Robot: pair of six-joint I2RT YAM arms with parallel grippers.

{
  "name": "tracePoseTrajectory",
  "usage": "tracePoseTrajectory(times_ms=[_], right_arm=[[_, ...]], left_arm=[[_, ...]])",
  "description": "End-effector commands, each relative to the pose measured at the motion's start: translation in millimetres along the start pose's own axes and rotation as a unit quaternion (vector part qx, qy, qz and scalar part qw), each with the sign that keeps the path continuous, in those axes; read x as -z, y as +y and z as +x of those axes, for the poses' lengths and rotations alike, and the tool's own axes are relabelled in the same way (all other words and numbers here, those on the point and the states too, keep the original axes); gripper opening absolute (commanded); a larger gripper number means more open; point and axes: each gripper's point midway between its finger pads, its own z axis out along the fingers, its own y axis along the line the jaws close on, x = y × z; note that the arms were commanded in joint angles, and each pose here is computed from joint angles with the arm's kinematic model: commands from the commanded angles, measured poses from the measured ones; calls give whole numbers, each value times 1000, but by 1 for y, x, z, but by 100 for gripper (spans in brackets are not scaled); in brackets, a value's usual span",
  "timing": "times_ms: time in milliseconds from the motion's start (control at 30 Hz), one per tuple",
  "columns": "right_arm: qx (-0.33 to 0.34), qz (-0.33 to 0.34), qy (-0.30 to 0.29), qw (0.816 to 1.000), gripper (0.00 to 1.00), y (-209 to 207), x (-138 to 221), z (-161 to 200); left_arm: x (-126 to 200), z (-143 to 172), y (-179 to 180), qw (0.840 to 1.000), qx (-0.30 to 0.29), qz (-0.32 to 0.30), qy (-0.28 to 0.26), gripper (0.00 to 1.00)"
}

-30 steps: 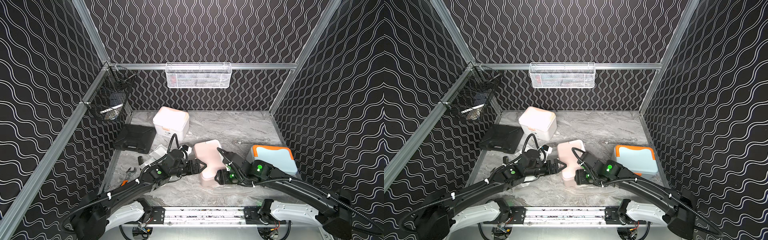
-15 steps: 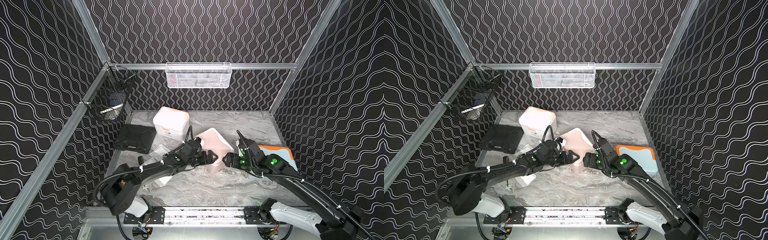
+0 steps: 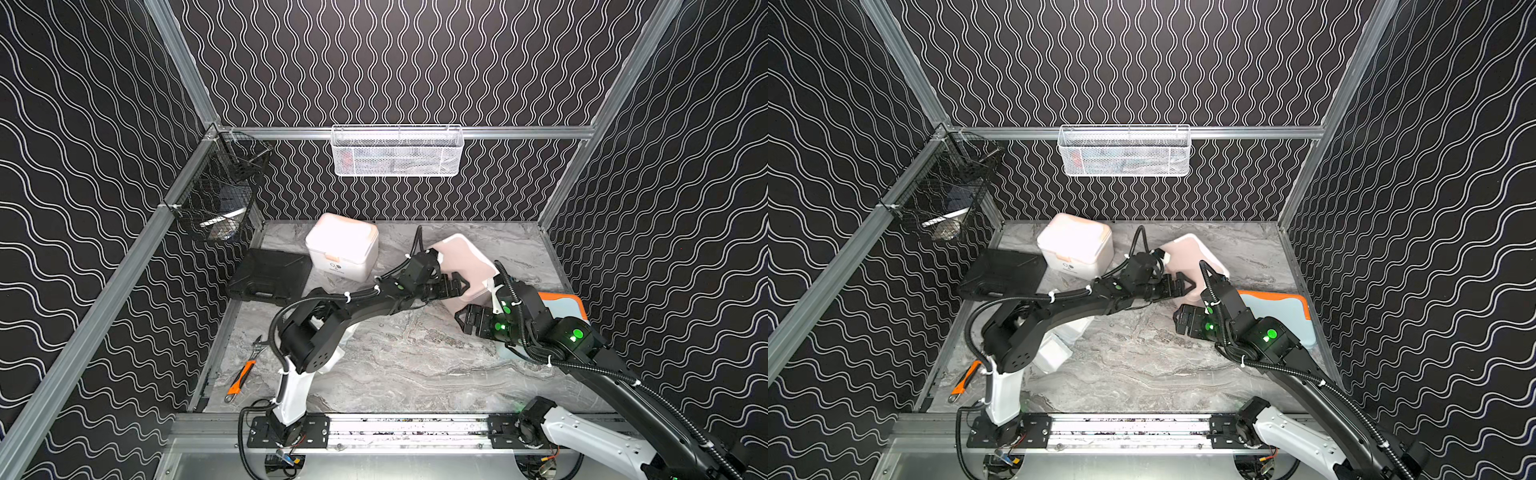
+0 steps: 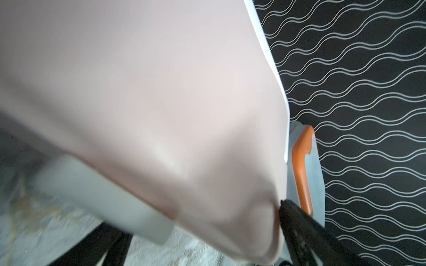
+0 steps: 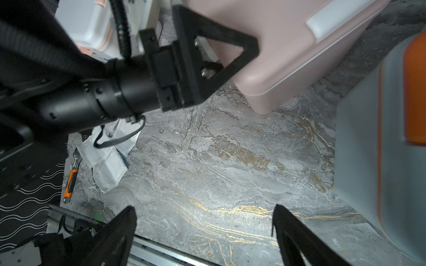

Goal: Open first aid kits and take out gauze
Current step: Move the first aid kit to the center of the board.

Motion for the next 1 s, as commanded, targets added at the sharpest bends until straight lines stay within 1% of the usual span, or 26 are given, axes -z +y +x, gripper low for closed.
tracePoseTrajectory(times_ms=[0,100,167,233,333,400,500,667,733,833,967], right_arm=[[-6,8,-3,1000,95,-4,8,-1],[-6,4,-5,1000,96,-2,13,-3],[-6,-2,-5,1000,96,0,16,-3],[-6,-10,-5,1000,97,2,17,-3],[-4,-31,-7,999,98,10,19,-5],[-1,-45,-12,999,99,18,22,-9],[4,-59,-16,998,100,26,24,-15],[4,-78,-23,997,100,36,20,-20],[2,-83,-22,996,100,41,14,-23],[-2,-103,-19,994,100,55,2,-29],[-9,-129,-18,991,100,77,-16,-41]], left_arm=[[-22,-9,-15,999,4,42,5,99],[-33,-17,-22,999,4,51,5,99],[-34,-19,-26,998,5,55,7,99],[-29,-20,-32,998,5,59,7,99],[-6,-22,-43,998,-6,62,-3,99],[19,-23,-53,998,-25,56,-13,99],[58,-26,-60,997,-62,28,-29,99],[123,-36,-55,991,-110,-41,-58,99],[151,-44,-47,986,-129,-75,-72,99],[194,-67,-27,976,-144,-129,-95,99],[249,-107,13,951,-160,-230,-128,99]])
